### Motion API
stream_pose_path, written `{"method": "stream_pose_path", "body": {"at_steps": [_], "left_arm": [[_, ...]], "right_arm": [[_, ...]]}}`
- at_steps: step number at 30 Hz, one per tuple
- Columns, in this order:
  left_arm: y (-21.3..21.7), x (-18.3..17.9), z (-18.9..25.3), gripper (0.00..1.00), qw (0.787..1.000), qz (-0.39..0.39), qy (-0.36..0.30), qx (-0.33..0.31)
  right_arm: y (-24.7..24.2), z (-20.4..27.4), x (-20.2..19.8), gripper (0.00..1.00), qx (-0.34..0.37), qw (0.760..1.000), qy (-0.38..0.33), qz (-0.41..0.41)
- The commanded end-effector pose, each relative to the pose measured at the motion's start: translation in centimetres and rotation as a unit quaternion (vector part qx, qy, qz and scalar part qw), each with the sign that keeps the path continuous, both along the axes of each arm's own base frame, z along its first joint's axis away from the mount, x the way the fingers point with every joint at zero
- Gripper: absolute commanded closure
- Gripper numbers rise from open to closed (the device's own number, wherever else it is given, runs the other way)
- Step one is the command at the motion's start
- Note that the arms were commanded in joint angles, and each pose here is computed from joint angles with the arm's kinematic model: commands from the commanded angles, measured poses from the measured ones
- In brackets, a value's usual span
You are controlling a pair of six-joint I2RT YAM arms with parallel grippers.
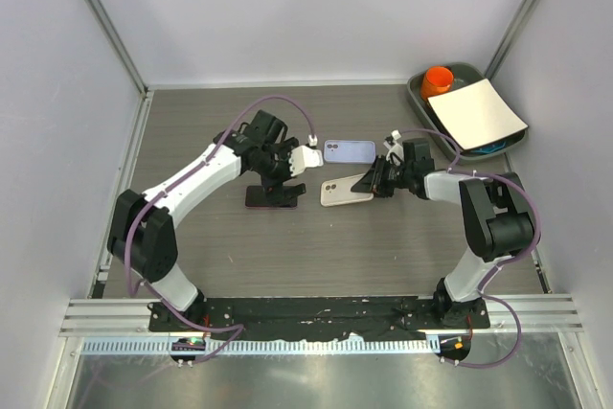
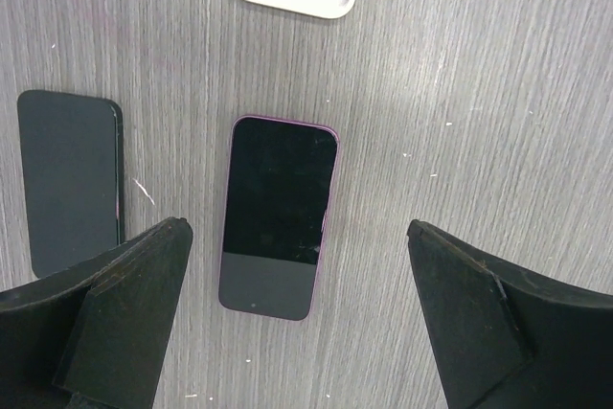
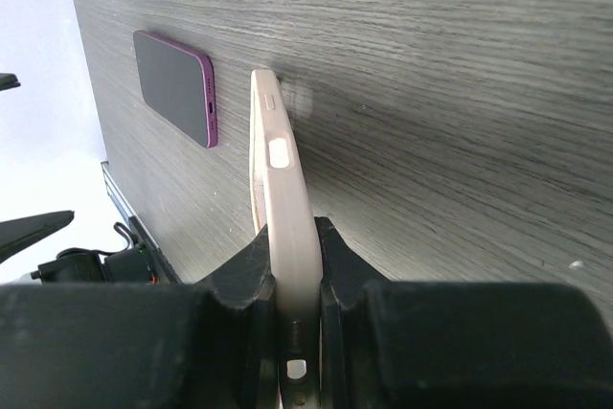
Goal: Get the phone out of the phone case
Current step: Place the phone case at the center of the board.
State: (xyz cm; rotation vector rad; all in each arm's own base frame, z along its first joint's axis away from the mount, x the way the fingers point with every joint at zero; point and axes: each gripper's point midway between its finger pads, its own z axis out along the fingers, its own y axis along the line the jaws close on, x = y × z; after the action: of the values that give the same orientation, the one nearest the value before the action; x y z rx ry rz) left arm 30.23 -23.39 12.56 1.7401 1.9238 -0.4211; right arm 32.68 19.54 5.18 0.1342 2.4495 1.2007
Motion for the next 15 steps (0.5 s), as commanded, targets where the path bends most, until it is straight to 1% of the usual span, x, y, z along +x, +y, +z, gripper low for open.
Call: {"method": "stream_pose_path", "body": {"at_steps": [1,15], "left_arm": [[-1.0,-0.5,1.8,0.00,0.999,-0.004,-0.015,-0.038],[-1.1,-0.9,2.0,0.00,0.999,-0.005,-0.013,-0.044]], "right_arm": [[-0.3,0.4,1.0,0.99,-0.025,0.999,-0.025,-0.001],[-1.5,-1.1,1.1,0.97,-0.071,0.997,-0.015,-0.008]]}}
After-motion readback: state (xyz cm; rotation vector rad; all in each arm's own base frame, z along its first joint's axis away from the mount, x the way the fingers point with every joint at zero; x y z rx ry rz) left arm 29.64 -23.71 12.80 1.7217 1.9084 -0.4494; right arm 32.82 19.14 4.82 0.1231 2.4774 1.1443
